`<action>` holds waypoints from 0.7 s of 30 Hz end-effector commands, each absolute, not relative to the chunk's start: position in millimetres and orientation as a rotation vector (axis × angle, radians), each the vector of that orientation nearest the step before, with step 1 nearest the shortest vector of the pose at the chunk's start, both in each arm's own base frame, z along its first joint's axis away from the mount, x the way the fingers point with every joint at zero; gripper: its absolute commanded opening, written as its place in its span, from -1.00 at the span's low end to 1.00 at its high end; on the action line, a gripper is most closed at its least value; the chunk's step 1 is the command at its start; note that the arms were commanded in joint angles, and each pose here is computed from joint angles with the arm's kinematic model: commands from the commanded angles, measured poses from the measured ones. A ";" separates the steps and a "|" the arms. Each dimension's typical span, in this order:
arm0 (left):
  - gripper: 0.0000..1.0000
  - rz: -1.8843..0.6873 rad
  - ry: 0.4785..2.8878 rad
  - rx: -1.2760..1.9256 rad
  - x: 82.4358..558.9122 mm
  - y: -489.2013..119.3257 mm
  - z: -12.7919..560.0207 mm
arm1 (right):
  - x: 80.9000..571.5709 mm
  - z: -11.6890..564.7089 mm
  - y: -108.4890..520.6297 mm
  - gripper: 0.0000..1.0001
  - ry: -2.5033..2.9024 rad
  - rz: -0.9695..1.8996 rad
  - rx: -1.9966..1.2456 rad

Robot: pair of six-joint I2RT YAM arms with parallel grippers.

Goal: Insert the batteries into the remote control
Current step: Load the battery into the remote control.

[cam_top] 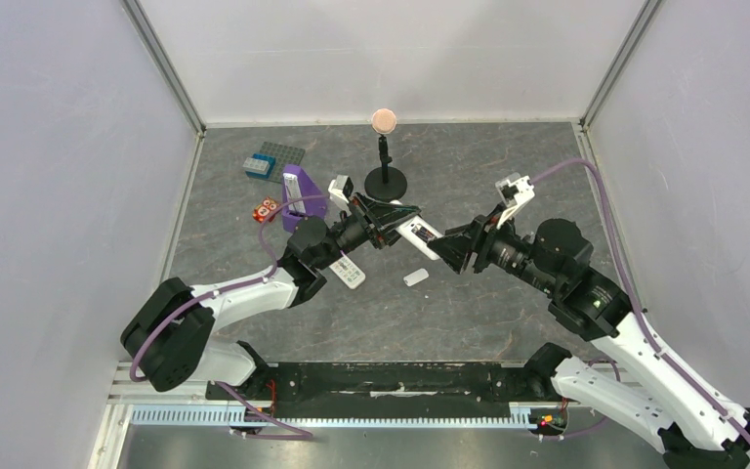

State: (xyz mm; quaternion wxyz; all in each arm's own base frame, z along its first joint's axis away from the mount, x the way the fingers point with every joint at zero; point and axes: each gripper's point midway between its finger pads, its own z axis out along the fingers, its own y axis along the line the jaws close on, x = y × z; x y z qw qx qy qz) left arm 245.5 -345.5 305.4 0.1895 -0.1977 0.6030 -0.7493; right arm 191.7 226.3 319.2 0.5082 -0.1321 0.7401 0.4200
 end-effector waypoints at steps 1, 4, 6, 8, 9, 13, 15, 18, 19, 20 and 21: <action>-0.96 -2.131 1.595 -0.454 239.8 -341.0 334.0 | 192.9 340.0 220.2 0.15 1.709 1.011 -0.284; -0.96 -2.133 1.590 -0.452 239.2 -340.4 335.9 | 196.5 338.0 215.5 0.11 1.721 0.985 -0.249; -0.96 -2.130 1.592 -0.453 239.0 -340.2 335.5 | 199.0 336.6 213.4 0.09 1.727 0.968 -0.235; -0.96 -2.128 1.595 -0.452 238.8 -340.2 335.2 | 200.5 333.6 213.4 0.06 1.738 0.960 -0.230; -0.96 -2.129 1.594 -0.451 238.7 -340.1 335.8 | 201.4 332.6 213.4 0.05 1.742 0.957 -0.226; -0.96 -2.128 1.593 -0.451 238.8 -340.0 335.5 | 203.6 328.7 212.4 0.00 1.757 0.944 -0.214; -0.96 -2.132 1.593 -0.449 238.4 -340.3 336.2 | 203.8 327.8 212.3 -0.01 1.759 0.942 -0.213; -0.96 -2.134 1.592 -0.446 238.1 -340.4 336.9 | 204.3 325.4 213.7 -0.02 1.767 0.941 -0.218; -0.96 -2.134 1.593 -0.444 238.0 -340.5 336.7 | 204.3 324.1 214.6 -0.03 1.771 0.942 -0.221; -0.96 -2.137 1.591 -0.439 237.4 -340.8 337.8 | 204.6 323.0 215.3 -0.03 1.775 0.943 -0.226; -0.96 -2.138 1.592 -0.438 237.1 -340.6 337.5 | 204.8 322.0 216.4 -0.03 1.778 0.944 -0.231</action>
